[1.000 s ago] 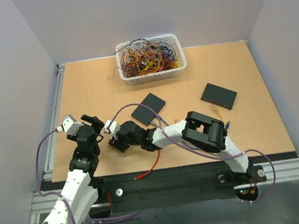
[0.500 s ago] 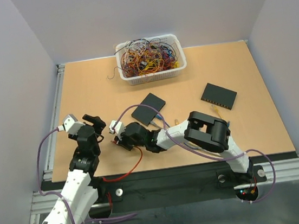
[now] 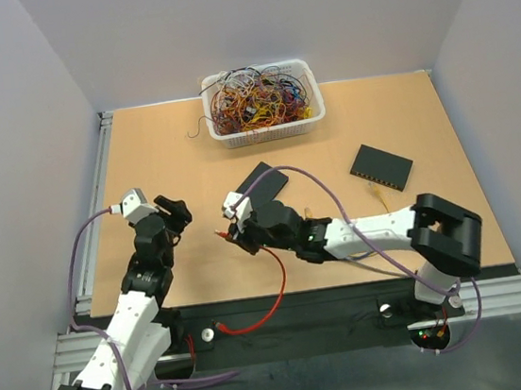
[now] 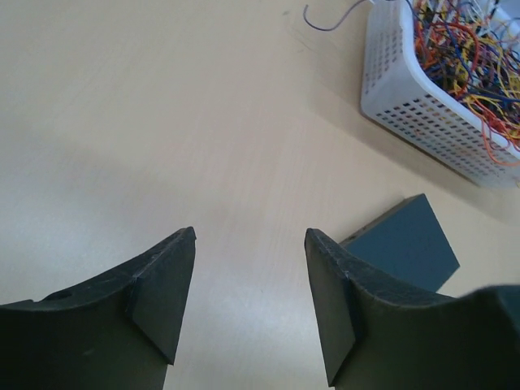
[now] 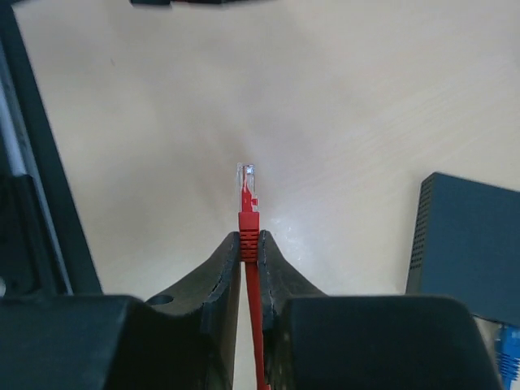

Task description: Insert the plug into the switch port

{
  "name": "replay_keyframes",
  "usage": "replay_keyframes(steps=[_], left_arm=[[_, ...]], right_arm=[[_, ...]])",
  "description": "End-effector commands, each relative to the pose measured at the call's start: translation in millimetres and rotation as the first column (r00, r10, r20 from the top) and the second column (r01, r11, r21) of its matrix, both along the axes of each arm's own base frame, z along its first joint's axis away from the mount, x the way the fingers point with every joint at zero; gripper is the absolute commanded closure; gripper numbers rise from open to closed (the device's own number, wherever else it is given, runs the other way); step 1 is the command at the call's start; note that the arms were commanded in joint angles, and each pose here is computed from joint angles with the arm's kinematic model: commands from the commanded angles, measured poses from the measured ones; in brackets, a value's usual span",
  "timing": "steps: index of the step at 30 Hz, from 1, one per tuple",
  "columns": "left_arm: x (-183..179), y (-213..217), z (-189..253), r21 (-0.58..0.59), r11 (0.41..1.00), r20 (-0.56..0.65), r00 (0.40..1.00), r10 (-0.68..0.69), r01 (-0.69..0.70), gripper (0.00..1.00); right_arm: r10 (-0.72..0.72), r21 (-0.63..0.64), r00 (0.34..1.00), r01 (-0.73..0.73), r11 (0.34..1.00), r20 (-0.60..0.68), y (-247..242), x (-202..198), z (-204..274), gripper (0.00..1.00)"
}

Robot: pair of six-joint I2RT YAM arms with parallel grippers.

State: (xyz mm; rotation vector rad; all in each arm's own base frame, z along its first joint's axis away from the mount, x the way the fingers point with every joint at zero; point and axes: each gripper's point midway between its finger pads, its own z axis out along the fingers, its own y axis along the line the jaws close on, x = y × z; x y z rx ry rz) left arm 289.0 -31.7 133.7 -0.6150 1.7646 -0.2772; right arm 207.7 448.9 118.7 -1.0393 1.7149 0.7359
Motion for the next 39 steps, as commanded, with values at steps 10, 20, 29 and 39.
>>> replay_keyframes(steps=[10,20,29,39], left_arm=[[-37.2,-145.2,120.1,0.084,0.736,0.465,0.627,-0.625,0.672,0.36],[-77.5,-190.7,151.6,0.175,0.504,0.587,0.321,-0.743,0.846,0.37],[-95.7,-198.5,157.4,0.212,0.432,0.607,0.228,-0.761,0.877,0.49],[-118.9,-195.1,160.4,0.276,0.390,0.635,0.137,-0.760,0.879,0.48]], right_arm=[[-0.026,0.343,1.000,0.030,0.939,-0.016,-79.8,10.6,122.2,1.00],[0.007,0.416,0.999,0.007,0.909,-0.032,-96.5,-2.4,139.8,1.00],[0.030,0.450,0.999,-0.010,0.893,-0.038,-97.9,-9.4,149.0,0.99],[0.107,0.531,0.994,-0.081,0.843,-0.019,-101.1,-28.7,177.4,0.99]])
